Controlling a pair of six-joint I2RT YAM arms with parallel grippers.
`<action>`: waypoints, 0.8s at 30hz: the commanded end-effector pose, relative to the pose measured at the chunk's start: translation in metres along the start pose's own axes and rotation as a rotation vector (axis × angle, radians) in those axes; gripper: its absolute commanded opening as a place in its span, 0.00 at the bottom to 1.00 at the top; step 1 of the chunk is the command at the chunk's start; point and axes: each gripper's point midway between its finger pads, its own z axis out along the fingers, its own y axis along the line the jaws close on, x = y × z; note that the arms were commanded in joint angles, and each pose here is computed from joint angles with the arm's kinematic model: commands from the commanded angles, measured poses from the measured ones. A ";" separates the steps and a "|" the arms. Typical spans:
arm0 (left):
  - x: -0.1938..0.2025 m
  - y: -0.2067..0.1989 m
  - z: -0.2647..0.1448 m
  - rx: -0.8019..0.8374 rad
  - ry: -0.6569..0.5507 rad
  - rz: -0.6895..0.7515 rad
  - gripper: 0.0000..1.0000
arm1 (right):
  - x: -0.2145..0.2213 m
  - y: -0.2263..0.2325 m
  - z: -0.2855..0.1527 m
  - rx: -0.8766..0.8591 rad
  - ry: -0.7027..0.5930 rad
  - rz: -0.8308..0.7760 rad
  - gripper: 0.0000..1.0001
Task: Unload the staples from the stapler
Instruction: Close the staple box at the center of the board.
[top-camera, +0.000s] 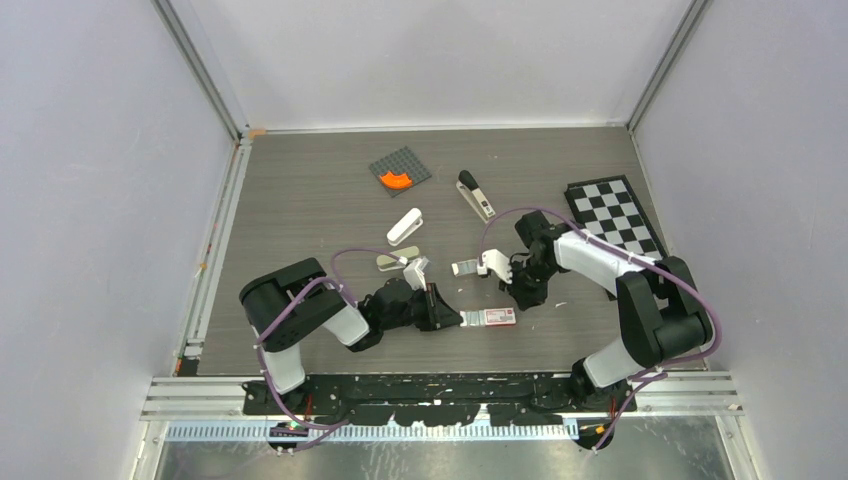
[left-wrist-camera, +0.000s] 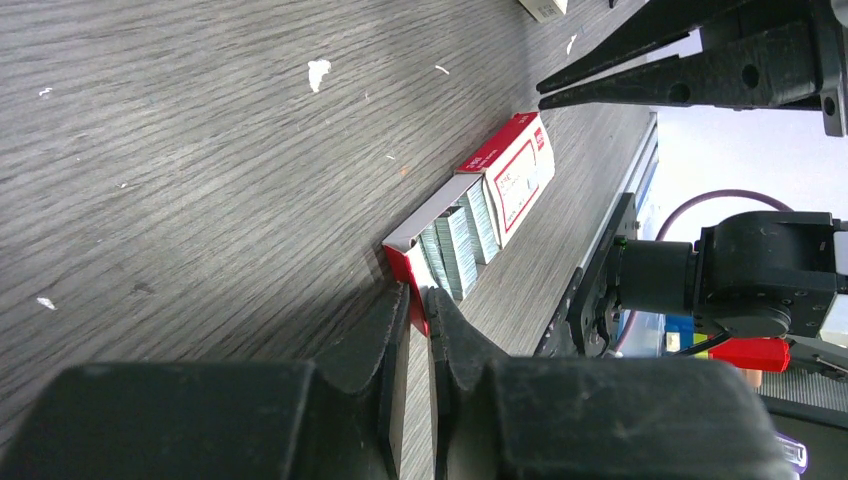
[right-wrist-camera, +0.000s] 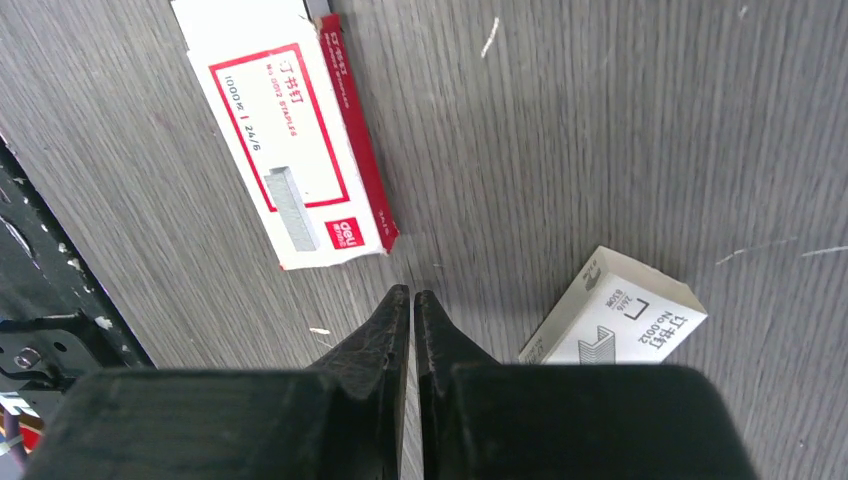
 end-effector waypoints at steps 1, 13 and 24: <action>-0.004 -0.015 0.002 0.049 -0.010 0.012 0.13 | -0.004 -0.004 -0.006 0.011 -0.011 0.003 0.12; -0.006 -0.018 0.002 0.059 -0.013 0.010 0.13 | -0.018 0.015 0.007 -0.086 -0.043 -0.026 0.12; -0.006 -0.022 0.002 0.068 -0.012 0.004 0.13 | -0.040 0.013 0.018 -0.061 -0.078 -0.019 0.12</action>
